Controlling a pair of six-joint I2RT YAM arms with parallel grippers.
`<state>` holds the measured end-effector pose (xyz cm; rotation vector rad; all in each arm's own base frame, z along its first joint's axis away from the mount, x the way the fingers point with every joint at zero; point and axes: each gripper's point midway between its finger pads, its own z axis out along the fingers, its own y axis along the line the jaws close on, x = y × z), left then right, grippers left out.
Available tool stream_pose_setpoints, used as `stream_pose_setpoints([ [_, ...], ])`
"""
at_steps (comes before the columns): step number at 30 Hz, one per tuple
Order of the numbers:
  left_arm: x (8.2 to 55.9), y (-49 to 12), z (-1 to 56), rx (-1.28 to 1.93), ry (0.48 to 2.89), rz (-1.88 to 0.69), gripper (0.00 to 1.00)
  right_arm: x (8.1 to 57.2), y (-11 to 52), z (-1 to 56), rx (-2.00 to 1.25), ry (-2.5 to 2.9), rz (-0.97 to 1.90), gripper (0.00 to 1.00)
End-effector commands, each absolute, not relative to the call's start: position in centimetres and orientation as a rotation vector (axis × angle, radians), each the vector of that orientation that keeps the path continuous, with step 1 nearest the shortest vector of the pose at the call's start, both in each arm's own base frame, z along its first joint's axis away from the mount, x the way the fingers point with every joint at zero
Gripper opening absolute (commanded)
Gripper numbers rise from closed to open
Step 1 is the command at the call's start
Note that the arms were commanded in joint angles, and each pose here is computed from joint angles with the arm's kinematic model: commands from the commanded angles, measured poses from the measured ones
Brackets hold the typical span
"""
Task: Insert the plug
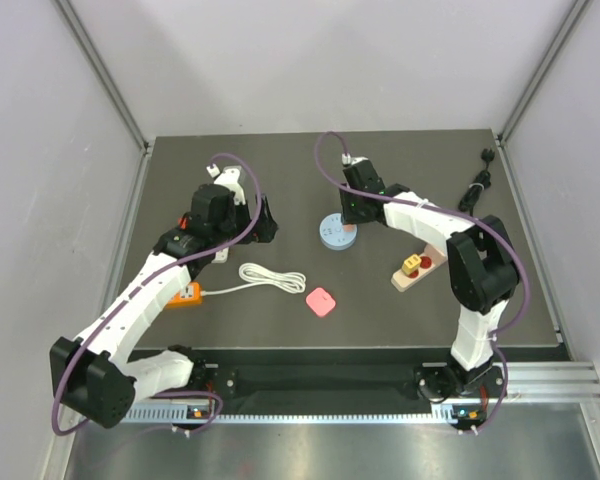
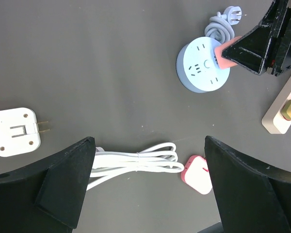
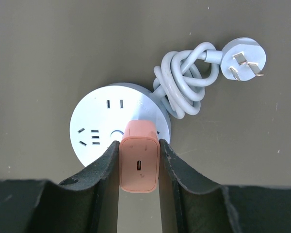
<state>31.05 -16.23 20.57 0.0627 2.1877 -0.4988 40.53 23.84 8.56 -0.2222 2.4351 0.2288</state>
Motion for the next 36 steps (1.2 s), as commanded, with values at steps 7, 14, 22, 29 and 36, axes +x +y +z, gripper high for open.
stream_pose_setpoints([
  [7,31.5,-15.8,21.4,0.069,2.143,-0.471,0.98,41.3,24.6,7.4,-0.241,2.413,0.124,0.0],
  [14,31.5,-15.8,21.5,0.071,2.14,-0.473,0.98,39.7,24.4,3.9,-0.257,2.491,0.072,0.0],
  [22,31.7,-15.1,21.4,0.051,2.136,-0.423,0.98,38.9,24.1,2.7,-0.28,2.521,0.033,0.0],
  [29,31.6,-14.7,21.7,0.044,2.121,-0.41,0.98,37.8,23.3,0.8,-0.295,2.564,0.002,0.0],
  [36,31.7,-14.5,22.1,0.041,2.107,-0.4,0.98,36.2,23.2,-0.8,-0.301,2.601,-0.01,0.0],
])
